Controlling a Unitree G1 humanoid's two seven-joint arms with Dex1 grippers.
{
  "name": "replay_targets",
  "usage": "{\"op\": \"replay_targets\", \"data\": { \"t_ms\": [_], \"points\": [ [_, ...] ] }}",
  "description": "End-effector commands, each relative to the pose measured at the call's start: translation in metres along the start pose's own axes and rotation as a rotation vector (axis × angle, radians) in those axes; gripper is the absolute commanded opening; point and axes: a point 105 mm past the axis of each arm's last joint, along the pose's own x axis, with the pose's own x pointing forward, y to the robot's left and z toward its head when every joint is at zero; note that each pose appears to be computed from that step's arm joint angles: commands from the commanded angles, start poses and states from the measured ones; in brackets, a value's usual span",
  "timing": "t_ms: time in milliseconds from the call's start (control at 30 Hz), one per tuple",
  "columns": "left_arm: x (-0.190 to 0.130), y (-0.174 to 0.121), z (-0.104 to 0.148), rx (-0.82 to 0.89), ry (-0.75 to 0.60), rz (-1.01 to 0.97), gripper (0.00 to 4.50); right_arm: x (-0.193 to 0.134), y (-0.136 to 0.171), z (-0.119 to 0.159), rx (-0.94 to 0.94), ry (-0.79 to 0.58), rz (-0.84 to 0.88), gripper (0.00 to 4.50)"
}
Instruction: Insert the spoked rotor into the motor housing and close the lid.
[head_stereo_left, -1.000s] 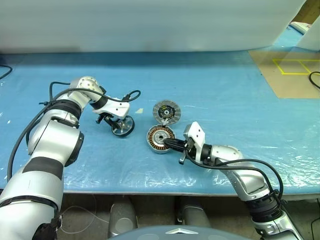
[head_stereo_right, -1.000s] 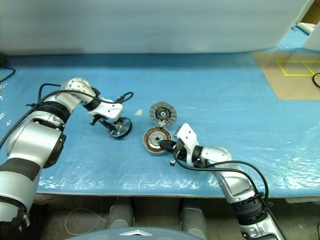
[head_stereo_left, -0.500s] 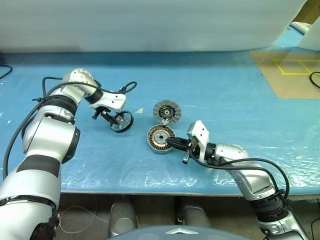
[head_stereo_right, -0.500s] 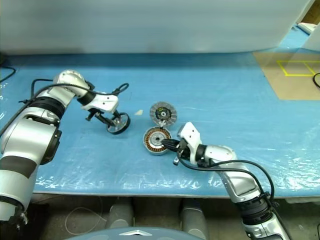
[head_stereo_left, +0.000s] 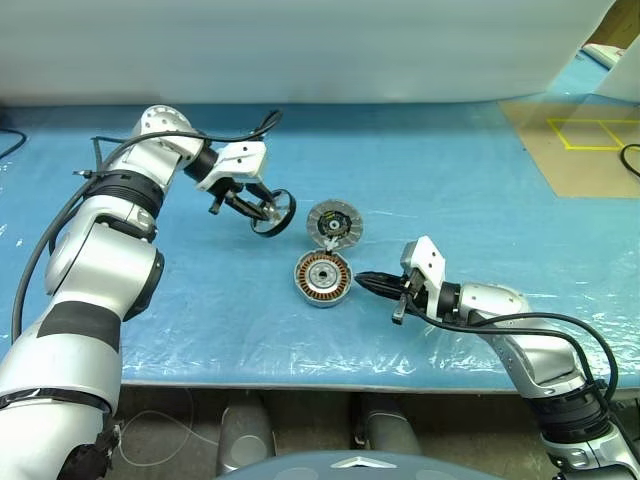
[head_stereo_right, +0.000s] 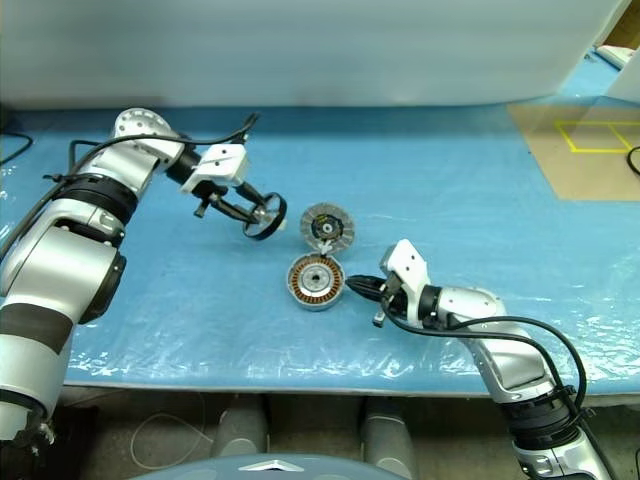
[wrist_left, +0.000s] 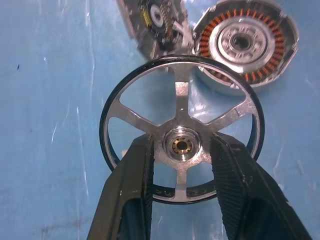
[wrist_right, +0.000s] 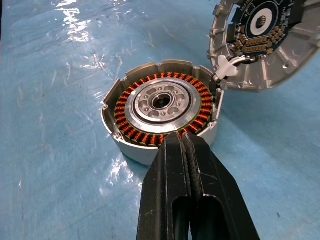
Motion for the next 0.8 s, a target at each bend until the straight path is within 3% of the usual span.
{"op": "replay_targets", "data": {
  "t_ms": [33,400,800],
  "points": [
    [0.001,-0.006,0.020,-0.004,-0.077,-0.049,1.31,-0.008,-0.006,0.006,-0.025,-0.015,-0.014,0.00],
    [0.027,-0.025,0.029,-0.032,-0.156,-0.167,1.31,-0.013,-0.022,-0.008,-0.047,0.052,-0.054,0.00],
    [0.062,-0.026,0.029,-0.030,-0.186,-0.191,1.31,-0.026,-0.038,-0.005,-0.026,0.006,-0.148,0.00]
  ]
}}
